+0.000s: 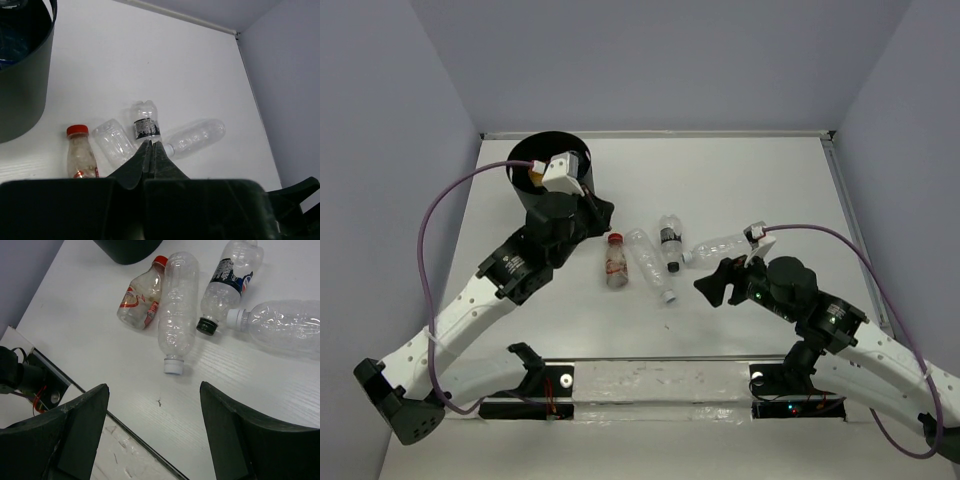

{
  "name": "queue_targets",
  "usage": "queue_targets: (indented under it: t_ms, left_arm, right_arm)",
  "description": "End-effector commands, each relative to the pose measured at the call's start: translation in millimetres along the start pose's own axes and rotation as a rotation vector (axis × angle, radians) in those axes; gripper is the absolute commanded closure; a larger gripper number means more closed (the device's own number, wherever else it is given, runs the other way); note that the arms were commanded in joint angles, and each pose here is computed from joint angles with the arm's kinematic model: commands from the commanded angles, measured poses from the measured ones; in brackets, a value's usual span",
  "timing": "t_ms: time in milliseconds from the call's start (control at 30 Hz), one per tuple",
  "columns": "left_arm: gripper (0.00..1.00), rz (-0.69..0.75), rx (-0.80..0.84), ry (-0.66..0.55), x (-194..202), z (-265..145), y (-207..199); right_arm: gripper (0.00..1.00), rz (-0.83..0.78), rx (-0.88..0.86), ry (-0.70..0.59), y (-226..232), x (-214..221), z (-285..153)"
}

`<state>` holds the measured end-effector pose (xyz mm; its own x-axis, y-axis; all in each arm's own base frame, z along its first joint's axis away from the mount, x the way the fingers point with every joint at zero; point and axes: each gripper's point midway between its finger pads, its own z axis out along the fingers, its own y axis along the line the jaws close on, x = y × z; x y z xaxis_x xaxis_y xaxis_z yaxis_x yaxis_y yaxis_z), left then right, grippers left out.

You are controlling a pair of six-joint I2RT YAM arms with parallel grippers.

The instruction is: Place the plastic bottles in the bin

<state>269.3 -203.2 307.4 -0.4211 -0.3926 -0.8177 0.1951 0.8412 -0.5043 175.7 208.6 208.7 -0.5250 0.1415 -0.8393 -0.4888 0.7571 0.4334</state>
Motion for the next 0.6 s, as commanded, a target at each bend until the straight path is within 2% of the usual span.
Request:
queue_targets:
  t_ms: [0, 100, 133, 167, 200, 300, 567]
  left_arm:
    - [0.95, 0.052, -0.09, 0.109, 28, 17, 13]
    - [0.8, 0.05, -0.173, 0.173, 65, 21, 44]
    - [0.64, 0.03, -0.189, 0.18, 74, 20, 51]
    - [0.55, 0.027, -0.202, 0.185, 81, 20, 57]
    - [0.4, 0.033, -0.223, 0.206, 95, 18, 69]
    - [0.17, 0.055, -0.307, 0.219, 111, 17, 95]
    - [0.14, 0.114, -0.35, 0.307, 151, 36, 115]
  right_arm:
    - [0.21, 0.001, -0.043, -0.037, 13, -18, -7]
    - [0.21, -0.004, -0.038, -0.028, 12, -14, -6]
    - [0.21, -0.006, -0.039, -0.023, 12, -13, -6]
    - [0.21, -0.008, -0.038, -0.017, 11, -12, -5]
    - [0.21, -0.013, -0.042, -0.006, 12, -11, -3]
    - [0.21, -0.02, -0.041, 0.011, 13, -8, 1]
    - [0.21, -0.021, -0.054, 0.03, 15, -2, 7]
